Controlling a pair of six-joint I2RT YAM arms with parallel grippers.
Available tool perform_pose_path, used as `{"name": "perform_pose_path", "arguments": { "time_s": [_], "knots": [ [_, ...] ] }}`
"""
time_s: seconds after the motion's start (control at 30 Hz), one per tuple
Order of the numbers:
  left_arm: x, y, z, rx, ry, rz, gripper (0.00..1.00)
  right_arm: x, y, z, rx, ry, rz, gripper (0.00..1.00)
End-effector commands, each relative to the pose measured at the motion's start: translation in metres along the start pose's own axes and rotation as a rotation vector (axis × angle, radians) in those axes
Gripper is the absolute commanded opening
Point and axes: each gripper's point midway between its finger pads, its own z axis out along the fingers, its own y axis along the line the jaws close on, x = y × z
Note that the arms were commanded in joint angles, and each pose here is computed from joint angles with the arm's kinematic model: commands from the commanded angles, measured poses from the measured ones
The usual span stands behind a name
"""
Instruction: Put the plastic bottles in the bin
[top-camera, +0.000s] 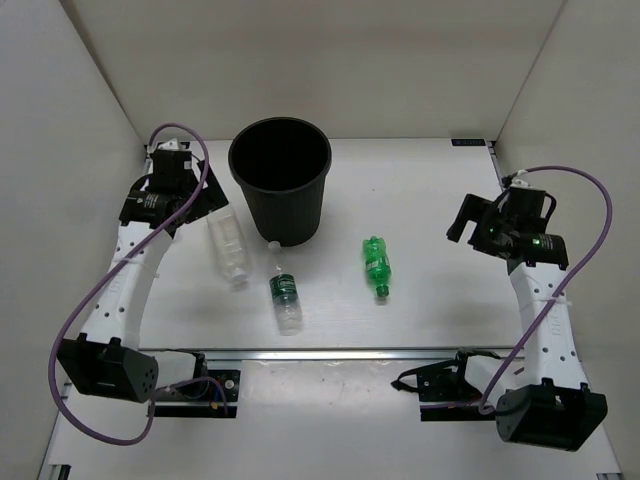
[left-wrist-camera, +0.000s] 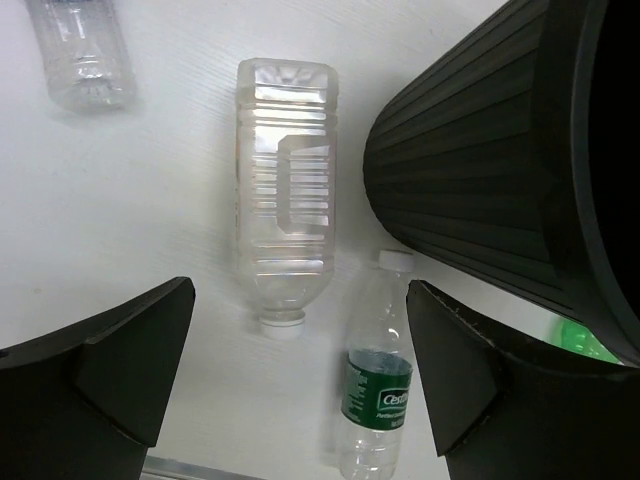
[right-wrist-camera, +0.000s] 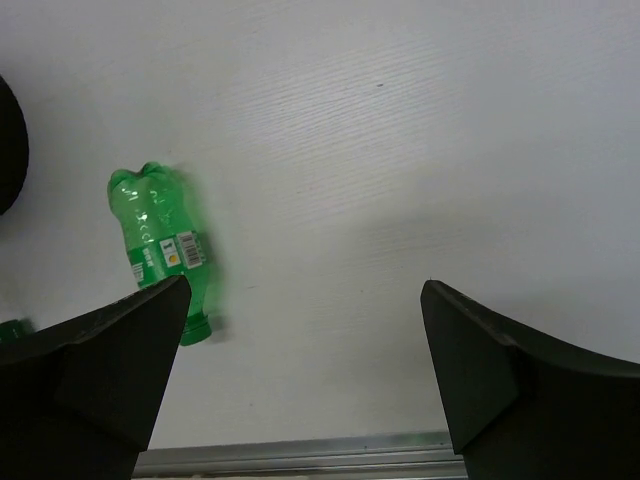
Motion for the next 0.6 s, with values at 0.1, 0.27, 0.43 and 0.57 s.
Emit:
{"name": "perform_pose_path", "arguments": {
  "time_s": [0.1,0.27,0.43,0.57],
  "knots": [
    [0.007,0.035,0.014,-0.158,0.034,-0.076,0.99,-0.022,0.035,-0.008,-0.120,-0.103,-0.112,0.99],
    [0.018,0.066,0.064,-0.305,0.146,-0.152,0.99,0.012,0.082,0.004,-0.341,-0.058,-0.207,1.00],
    [-0.030,0.087,0.103,-0.438,0.067,-0.222,0.98,0.058,0.119,0.019,-0.435,0.015,-0.273,1.00],
    [-0.073,0.124,0.120,-0.469,0.043,-0.314,0.99,0.079,0.118,0.035,-0.412,0.086,-0.294,0.99]
  ]
}}
